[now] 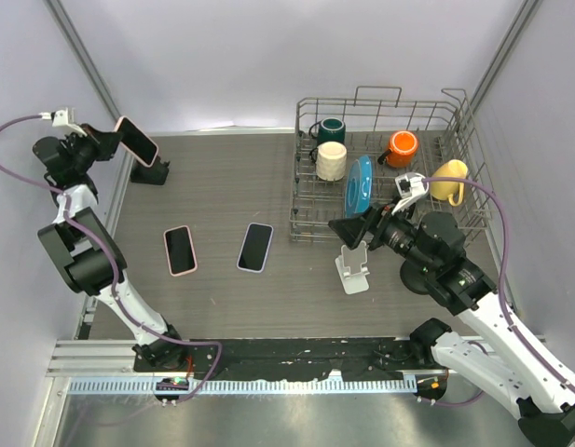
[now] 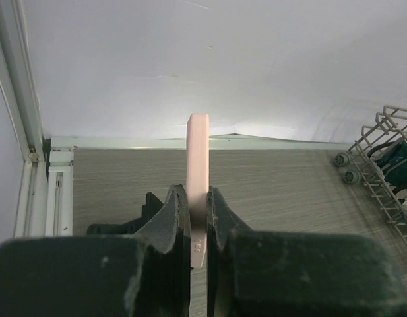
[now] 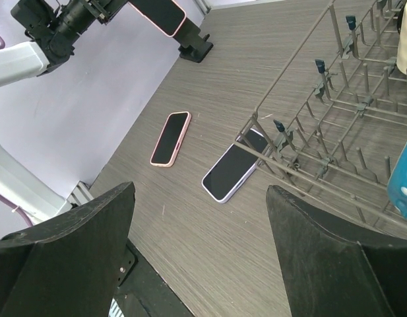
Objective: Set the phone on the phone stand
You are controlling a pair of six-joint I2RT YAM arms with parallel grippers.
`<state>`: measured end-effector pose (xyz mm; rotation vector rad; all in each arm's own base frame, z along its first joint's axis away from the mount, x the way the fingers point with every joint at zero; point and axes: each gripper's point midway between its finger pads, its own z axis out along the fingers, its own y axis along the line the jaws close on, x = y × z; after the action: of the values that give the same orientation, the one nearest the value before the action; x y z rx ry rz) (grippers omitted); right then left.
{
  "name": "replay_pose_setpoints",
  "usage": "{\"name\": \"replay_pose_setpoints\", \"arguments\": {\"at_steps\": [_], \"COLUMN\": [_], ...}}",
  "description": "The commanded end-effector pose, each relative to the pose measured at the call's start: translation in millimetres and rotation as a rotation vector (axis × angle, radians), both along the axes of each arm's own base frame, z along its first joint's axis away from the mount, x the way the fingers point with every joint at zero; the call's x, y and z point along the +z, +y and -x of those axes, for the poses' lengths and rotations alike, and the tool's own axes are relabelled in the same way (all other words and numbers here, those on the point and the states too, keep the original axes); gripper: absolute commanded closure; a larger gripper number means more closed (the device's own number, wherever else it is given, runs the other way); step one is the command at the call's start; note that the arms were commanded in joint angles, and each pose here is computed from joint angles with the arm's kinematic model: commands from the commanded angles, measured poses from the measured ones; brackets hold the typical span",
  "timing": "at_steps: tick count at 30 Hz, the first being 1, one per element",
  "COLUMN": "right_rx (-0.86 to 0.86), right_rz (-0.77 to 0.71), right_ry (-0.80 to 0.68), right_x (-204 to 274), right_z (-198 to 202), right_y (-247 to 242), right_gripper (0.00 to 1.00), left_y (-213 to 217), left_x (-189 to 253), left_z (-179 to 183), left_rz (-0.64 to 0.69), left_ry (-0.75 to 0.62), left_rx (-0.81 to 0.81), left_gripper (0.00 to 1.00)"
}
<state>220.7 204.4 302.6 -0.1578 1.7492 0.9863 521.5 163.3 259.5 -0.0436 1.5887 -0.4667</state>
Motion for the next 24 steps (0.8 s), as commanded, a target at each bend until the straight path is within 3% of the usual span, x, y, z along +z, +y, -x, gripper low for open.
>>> {"name": "replay_pose_setpoints", "arguments": {"at_steps": [1,24], "right_rx": [0.016,-0.001], "right_rz": [-0.04,-0.033], "right_ry": [-0.073,-0.08], "right_x": [27,28], "right_z": [5,3], "right_y": [-1,-4], "right_gripper": [0.14,0.14], "left_y": [1,7], "left_x": [24,-28], "left_z": [-13,-26], "left_rz": [-0.087,-0.045], "left_ry": [-0.08,0.011], "left_rx": [-0.01,-0.006], "left_gripper": [1.0,1.0]}}
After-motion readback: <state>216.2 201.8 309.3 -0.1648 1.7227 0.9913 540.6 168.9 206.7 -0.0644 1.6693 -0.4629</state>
